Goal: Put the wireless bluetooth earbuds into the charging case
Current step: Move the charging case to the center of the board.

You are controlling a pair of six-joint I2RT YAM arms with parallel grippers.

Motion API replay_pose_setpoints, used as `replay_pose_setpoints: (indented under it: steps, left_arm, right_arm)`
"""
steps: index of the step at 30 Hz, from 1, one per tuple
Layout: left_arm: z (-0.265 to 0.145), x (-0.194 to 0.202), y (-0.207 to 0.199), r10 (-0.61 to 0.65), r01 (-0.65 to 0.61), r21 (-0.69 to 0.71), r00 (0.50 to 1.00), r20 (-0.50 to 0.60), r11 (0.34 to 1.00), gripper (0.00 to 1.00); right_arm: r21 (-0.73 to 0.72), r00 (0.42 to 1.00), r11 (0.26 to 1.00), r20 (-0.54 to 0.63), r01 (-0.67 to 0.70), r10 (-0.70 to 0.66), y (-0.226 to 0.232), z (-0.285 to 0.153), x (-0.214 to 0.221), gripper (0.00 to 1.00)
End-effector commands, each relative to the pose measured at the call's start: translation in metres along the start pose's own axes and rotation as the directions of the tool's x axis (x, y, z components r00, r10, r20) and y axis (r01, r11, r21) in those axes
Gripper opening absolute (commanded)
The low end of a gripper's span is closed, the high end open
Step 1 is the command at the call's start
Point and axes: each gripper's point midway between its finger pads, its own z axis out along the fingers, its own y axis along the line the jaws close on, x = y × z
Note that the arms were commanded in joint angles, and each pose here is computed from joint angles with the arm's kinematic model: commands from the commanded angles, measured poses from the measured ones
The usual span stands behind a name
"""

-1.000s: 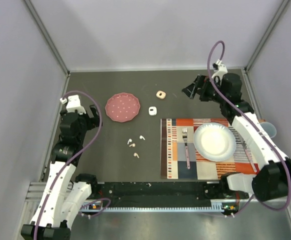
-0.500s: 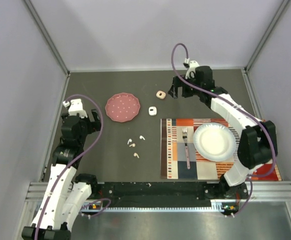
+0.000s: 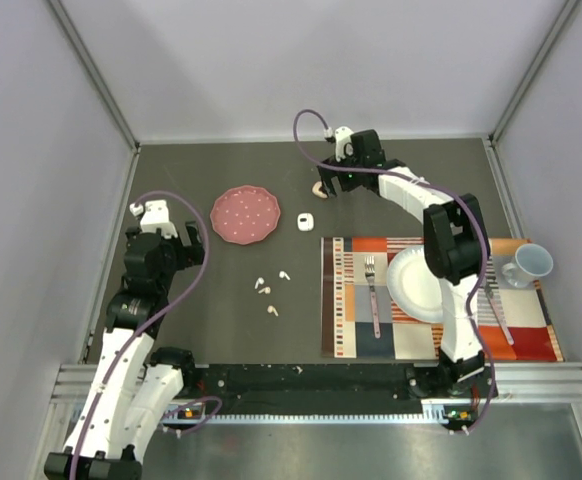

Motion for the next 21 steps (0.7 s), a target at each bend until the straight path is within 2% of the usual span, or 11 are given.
replay_pose_setpoints:
  steps: [1, 4, 13, 21]
  left_arm:
    - [-0.001, -0.008, 0.0, 0.017, -0.018, 0.011, 0.999, 0.046, 1.0, 0.99]
    - [0.0, -0.007, -0.001, 0.02, -0.021, 0.017, 0.999, 0.047, 1.0, 0.99]
    - [0.001, -0.007, -0.001, 0.029, -0.029, 0.015, 0.998, 0.05, 0.999, 0.99]
    - [0.003, -0.007, -0.004, 0.041, -0.043, 0.032, 0.997, 0.058, 0.999, 0.99]
  right_arm:
    - [0.017, 0.966, 0.967, 0.049, 0.254, -0.254, -0.007, -0.002, -0.026, 0.94]
    - [0.019, 0.954, 0.955, 0.051, 0.295, -0.296, -0.008, 0.001, -0.025, 0.95]
    - [-0.128, 0.913, 0.905, 0.102, 0.406, -0.395, 0.013, 0.02, -0.014, 0.95]
    - [-0.16, 0.871, 0.856, 0.091, 0.491, -0.483, 0.012, 0.034, 0.004, 0.96]
